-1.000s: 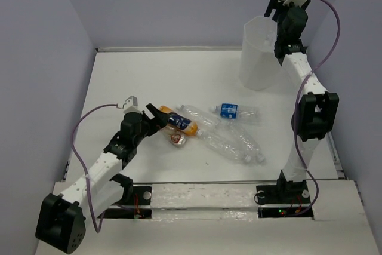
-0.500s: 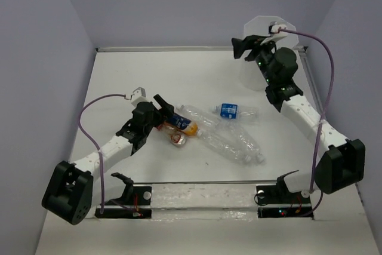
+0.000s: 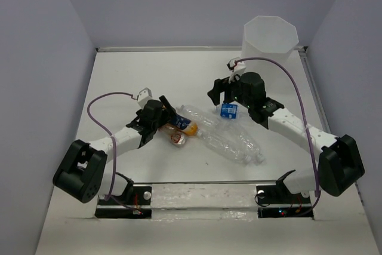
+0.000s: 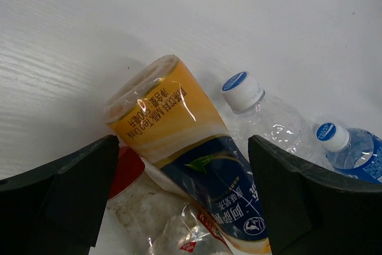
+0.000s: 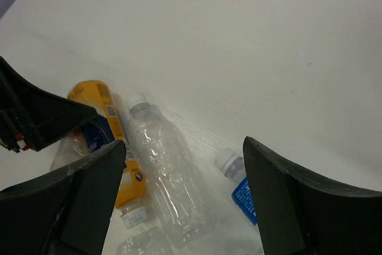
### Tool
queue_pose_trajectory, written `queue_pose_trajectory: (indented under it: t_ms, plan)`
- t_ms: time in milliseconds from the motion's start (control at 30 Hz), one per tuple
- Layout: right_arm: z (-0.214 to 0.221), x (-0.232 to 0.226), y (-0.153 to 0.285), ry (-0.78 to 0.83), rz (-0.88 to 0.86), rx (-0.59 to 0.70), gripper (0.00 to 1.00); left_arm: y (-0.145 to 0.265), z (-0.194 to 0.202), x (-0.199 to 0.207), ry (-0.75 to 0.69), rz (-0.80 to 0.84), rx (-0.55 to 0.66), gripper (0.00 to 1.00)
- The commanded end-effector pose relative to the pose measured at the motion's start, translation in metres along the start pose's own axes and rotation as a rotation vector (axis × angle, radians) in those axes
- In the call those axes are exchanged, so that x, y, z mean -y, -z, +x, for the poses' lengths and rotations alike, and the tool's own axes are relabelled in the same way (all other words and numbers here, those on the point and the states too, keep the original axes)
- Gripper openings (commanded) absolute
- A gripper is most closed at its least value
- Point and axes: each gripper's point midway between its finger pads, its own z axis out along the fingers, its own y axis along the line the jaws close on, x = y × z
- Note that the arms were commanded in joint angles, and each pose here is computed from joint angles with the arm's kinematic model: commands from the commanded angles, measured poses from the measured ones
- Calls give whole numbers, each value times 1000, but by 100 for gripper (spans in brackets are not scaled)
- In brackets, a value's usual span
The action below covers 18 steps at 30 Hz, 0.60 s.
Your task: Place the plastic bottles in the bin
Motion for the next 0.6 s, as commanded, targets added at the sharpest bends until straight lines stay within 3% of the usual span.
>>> queue_pose_trajectory:
  t_ms: [0, 167, 300, 367, 567]
  plan:
    - [28, 8, 13, 11, 32, -107, 86, -8, -24, 21, 24, 9, 81, 99]
    - [65, 18, 18, 13, 66, -217, 92, -16, -30, 18, 19, -34, 107, 99]
    - [89, 32, 13, 36, 118, -308, 91, -23, -29, 14, 6, -69, 114, 99]
    - [92, 23, 11, 40, 61, -336, 89, -27, -27, 10, -1, -89, 113, 99]
    - [86, 13, 11, 18, 19, -320, 88, -37, -21, 6, -5, -107, 105, 99]
